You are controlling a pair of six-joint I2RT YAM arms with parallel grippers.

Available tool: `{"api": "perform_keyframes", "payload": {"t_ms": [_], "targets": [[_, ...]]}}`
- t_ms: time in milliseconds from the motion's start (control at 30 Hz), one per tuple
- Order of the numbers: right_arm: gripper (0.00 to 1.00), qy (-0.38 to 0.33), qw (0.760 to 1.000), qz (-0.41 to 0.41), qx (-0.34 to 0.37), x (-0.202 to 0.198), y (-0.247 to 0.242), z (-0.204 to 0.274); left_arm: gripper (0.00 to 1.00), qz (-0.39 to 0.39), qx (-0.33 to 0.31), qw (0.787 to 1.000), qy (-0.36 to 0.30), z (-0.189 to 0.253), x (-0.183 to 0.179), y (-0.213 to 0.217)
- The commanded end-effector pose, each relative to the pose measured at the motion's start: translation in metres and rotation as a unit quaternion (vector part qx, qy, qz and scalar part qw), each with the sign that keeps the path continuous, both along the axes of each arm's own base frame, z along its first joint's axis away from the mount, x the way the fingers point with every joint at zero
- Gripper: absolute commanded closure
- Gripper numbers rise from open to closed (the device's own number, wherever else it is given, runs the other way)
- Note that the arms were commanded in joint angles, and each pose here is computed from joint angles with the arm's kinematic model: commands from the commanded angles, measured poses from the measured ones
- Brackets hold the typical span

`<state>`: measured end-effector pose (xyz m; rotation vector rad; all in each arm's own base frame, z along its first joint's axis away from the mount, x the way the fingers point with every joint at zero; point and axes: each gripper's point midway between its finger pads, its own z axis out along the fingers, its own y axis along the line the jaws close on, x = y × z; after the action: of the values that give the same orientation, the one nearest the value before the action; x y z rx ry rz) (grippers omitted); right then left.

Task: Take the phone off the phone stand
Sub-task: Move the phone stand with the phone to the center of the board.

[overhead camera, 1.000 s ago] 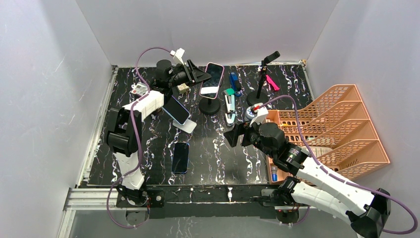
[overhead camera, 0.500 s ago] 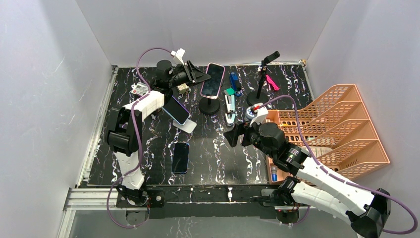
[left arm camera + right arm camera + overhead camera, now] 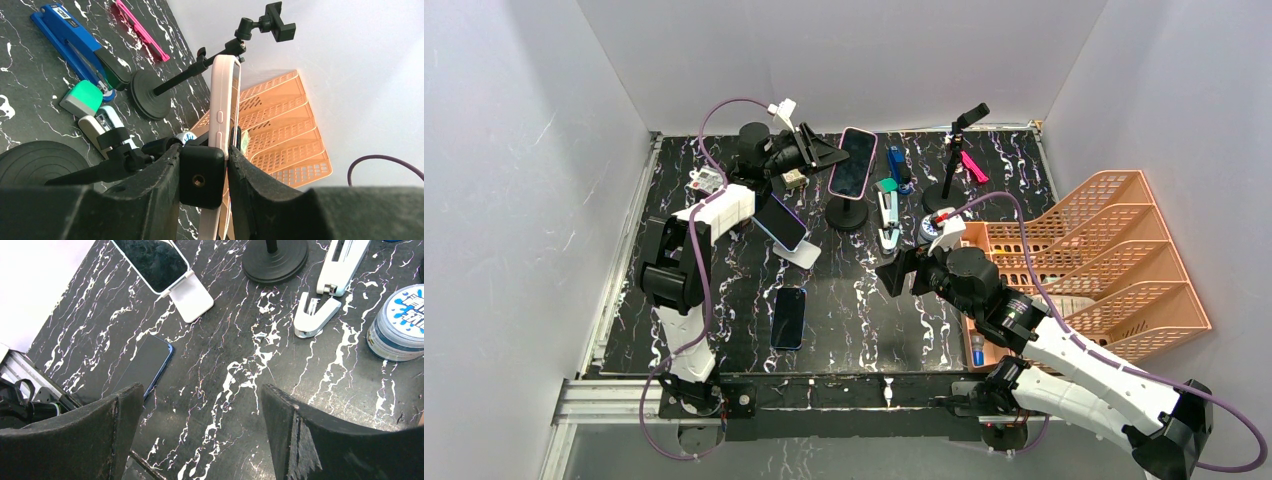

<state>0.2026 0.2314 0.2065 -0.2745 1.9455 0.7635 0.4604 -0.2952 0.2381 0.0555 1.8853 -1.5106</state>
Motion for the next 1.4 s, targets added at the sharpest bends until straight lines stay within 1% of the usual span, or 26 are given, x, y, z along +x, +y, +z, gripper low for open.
{"api": "perform_keyframes", "payload": {"t_ms": [0,367,600,900,1167,1367], "targets": [[0.07,-0.017,1.000,-0.012,0.016,0.004,-0.003,0.012,1.00,-0.015,-0.032,0.997,-0.064,0.048,-0.011,-0.003],[0.07,-0.019,1.000,-0.012,0.020,0.003,-0.003,0.014,1.00,0.010,-0.056,0.996,-0.068,0.070,-0.015,0.001],[0.07,-0.018,0.999,-0.013,0.023,0.003,-0.004,0.015,1.00,0.021,-0.061,0.996,-0.059,0.071,-0.022,-0.001],[0.07,-0.021,0.999,-0.016,0.035,0.004,-0.003,0.022,1.00,0.051,-0.068,0.995,-0.059,0.073,-0.040,-0.015],[0.07,-0.027,0.999,-0.028,0.039,0.005,-0.008,0.025,1.00,0.098,-0.083,0.990,-0.055,0.080,-0.045,-0.007],[0.07,-0.034,0.998,-0.035,0.036,0.005,-0.012,0.029,1.00,0.109,-0.090,0.989,-0.050,0.084,-0.057,-0.003]]}}
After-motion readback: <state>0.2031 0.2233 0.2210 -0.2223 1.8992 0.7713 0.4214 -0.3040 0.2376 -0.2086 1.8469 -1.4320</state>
